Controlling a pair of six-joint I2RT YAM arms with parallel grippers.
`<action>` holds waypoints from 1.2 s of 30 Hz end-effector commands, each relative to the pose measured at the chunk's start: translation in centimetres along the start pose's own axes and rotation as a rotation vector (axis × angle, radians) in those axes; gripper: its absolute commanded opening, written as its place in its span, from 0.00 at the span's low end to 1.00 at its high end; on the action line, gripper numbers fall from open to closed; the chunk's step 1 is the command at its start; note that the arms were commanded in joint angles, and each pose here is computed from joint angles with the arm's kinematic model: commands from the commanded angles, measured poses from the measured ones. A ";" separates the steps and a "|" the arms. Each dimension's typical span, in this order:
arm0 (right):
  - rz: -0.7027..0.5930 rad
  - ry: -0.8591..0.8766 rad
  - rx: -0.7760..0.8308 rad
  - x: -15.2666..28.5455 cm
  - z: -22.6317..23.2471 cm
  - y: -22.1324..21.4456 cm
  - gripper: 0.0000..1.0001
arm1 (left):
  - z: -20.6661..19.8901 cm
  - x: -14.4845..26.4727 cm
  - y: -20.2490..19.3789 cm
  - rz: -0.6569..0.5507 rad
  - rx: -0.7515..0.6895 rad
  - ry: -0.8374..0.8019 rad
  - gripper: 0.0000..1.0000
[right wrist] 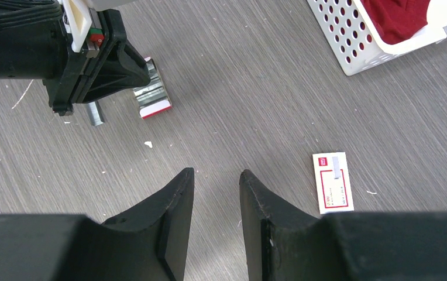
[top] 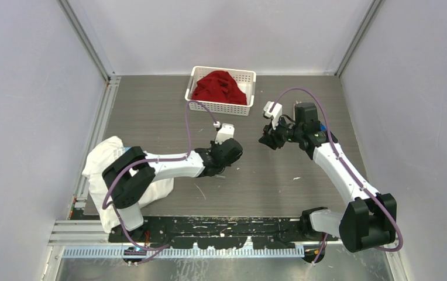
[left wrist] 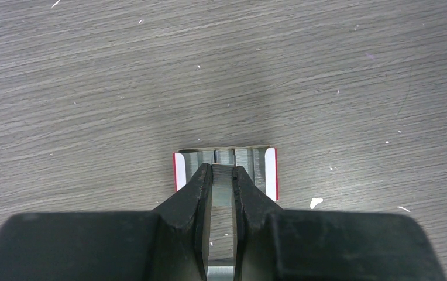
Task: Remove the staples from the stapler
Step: Place the staple in the staple box.
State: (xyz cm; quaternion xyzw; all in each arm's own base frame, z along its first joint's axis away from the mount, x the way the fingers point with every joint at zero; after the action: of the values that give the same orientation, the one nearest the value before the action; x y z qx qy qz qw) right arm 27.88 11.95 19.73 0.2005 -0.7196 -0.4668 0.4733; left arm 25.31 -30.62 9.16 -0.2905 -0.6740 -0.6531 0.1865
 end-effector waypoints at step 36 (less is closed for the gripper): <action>-0.049 -0.001 0.031 0.1 -0.2 1.2 0.40 | -0.1 -0.6 0.7 -0.002 0.037 0.030 0.00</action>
State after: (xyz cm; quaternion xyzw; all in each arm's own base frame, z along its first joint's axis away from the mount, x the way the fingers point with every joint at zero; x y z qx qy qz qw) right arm 27.86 11.98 19.73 0.2014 -0.7189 -0.4670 0.4739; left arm 25.26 -30.29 8.18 -0.2919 -0.6647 -0.6556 0.2078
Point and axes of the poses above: each gripper's point midway between its finger pads, its own x axis back along the fingers, its own z axis along the line the jaws close on, y = z × x, the point moved 5 cm from there along x, back along the fingers, and after that the axes turned 5 degrees about x, right-handed, at the moved point
